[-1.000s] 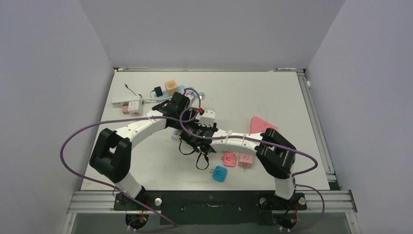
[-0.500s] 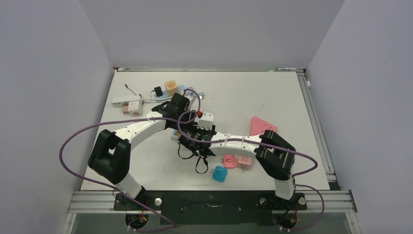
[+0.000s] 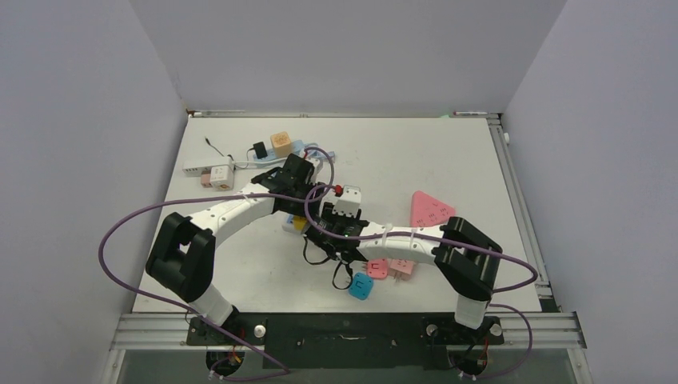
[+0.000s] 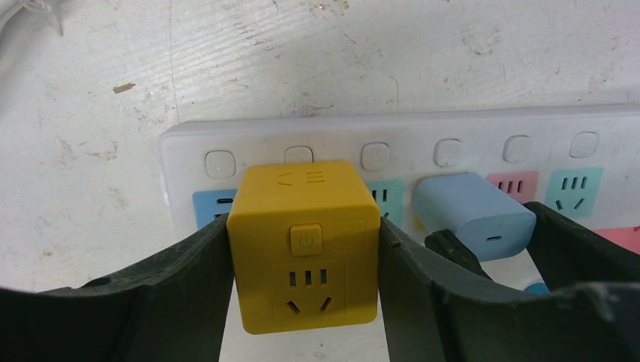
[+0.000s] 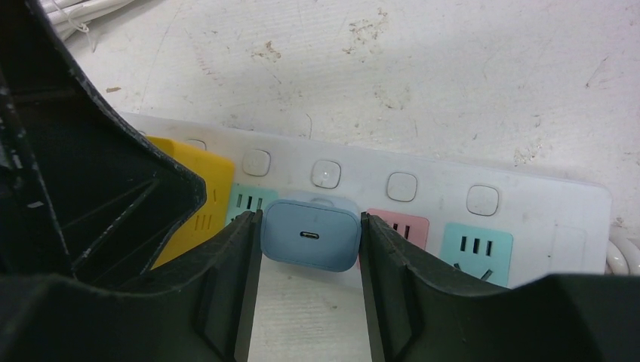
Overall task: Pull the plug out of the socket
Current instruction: Remove the plug from the socket.
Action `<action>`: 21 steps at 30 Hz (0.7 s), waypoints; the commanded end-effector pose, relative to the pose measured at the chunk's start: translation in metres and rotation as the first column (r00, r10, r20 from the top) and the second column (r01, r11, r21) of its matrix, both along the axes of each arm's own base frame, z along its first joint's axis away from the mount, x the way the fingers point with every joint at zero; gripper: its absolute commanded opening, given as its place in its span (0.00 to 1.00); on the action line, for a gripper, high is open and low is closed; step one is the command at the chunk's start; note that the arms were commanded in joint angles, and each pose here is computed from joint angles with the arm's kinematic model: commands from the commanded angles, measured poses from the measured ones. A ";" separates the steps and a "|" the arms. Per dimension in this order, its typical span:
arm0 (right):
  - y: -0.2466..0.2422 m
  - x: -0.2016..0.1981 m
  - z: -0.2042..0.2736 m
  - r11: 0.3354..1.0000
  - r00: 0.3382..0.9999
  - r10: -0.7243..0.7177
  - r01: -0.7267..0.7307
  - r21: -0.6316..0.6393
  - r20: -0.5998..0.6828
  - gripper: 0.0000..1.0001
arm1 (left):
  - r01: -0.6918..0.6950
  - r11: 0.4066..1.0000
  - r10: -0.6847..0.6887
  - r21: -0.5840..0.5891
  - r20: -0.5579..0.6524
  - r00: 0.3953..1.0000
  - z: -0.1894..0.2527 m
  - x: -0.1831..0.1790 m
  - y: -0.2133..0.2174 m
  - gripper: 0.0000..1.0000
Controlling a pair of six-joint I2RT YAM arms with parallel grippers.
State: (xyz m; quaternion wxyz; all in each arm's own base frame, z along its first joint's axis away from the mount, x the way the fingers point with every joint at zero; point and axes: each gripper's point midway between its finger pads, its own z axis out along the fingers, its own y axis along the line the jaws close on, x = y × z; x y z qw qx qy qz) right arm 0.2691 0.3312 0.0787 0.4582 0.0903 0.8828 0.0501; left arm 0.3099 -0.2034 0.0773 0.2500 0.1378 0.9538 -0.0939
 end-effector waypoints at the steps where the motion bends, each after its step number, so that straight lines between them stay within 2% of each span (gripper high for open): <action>1: -0.002 -0.004 0.024 0.995 1.000 -0.005 0.003 0.098 0.013 0.05 | -0.007 0.993 0.025 0.114 -0.161 0.987 -0.039 -0.034 0.025 0.00; 21: -0.026 -0.005 0.037 0.993 0.999 -0.035 0.031 0.115 0.031 0.05 | -0.010 0.997 0.023 0.080 -0.164 0.986 -0.035 -0.034 0.021 0.00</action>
